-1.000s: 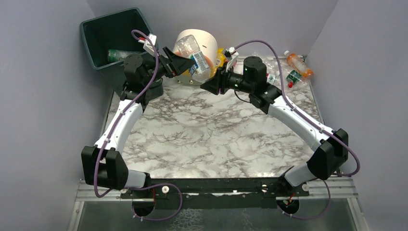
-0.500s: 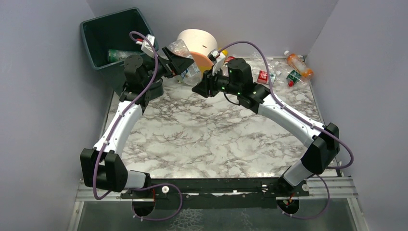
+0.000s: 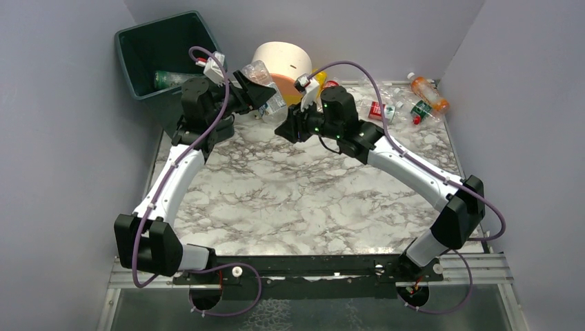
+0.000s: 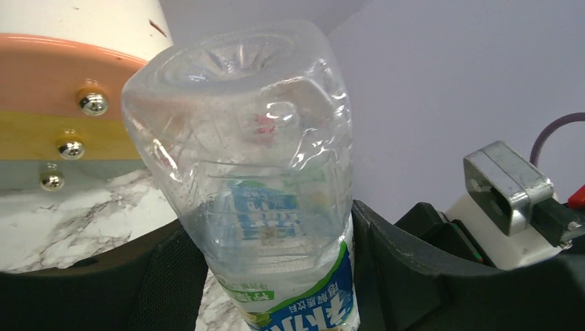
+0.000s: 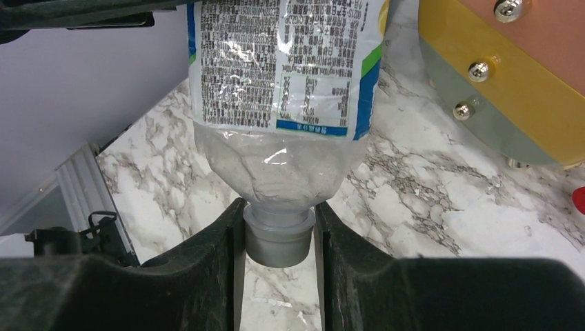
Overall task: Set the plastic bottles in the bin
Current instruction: Place the plastic bottle in the trash bin.
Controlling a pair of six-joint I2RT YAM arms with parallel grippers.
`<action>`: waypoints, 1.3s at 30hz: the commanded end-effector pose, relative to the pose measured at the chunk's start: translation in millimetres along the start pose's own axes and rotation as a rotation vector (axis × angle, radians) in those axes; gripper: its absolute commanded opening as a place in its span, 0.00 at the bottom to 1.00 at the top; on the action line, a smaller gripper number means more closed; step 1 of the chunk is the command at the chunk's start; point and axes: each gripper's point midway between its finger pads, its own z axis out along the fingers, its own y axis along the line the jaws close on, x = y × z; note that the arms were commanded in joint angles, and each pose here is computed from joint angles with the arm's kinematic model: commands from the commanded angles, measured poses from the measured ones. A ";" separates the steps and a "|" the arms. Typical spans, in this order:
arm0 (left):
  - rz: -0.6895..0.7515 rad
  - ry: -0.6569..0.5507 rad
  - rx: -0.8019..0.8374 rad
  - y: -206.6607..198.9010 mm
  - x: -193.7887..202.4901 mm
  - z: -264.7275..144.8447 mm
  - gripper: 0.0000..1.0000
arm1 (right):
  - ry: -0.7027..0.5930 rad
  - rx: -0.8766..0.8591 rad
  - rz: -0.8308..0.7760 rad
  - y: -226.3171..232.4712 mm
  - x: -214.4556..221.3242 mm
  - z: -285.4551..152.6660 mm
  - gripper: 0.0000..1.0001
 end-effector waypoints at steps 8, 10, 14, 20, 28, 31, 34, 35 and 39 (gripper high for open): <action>0.102 -0.057 -0.009 -16.3 -30.9 -0.3 0.64 | -0.060 0.059 -0.025 0.6 -23.9 -17.5 0.64; 0.121 -0.055 -0.027 -13.2 -35.8 1.5 0.64 | -0.059 0.080 -0.030 -0.9 -26.5 -25.6 0.72; 0.174 -0.078 -0.049 -12.1 -63.2 3.6 0.64 | -0.064 0.122 -0.031 -2.3 -33.5 -43.6 0.89; 0.203 -0.163 -0.101 9.7 -128.6 -9.4 0.64 | -0.072 0.203 -0.033 -12.0 -32.8 -67.3 1.00; 0.229 -0.300 -0.153 37.0 -216.3 -38.5 0.64 | -0.027 0.231 -0.014 -22.1 -5.3 -64.7 1.00; 0.235 -0.345 -0.185 51.6 -239.0 -51.3 0.64 | -0.014 0.231 -0.009 -23.8 0.6 -61.4 0.99; 0.222 -0.376 -0.208 69.7 -253.4 -62.1 0.64 | -0.005 0.232 -0.006 -25.1 5.2 -59.3 1.00; 0.219 -0.385 -0.212 74.6 -257.4 -65.9 0.64 | -0.004 0.236 -0.007 -26.2 5.9 -59.0 1.00; 0.195 -0.388 -0.241 101.3 -262.5 -69.7 0.64 | 0.010 0.239 -0.004 -28.3 11.8 -56.1 1.00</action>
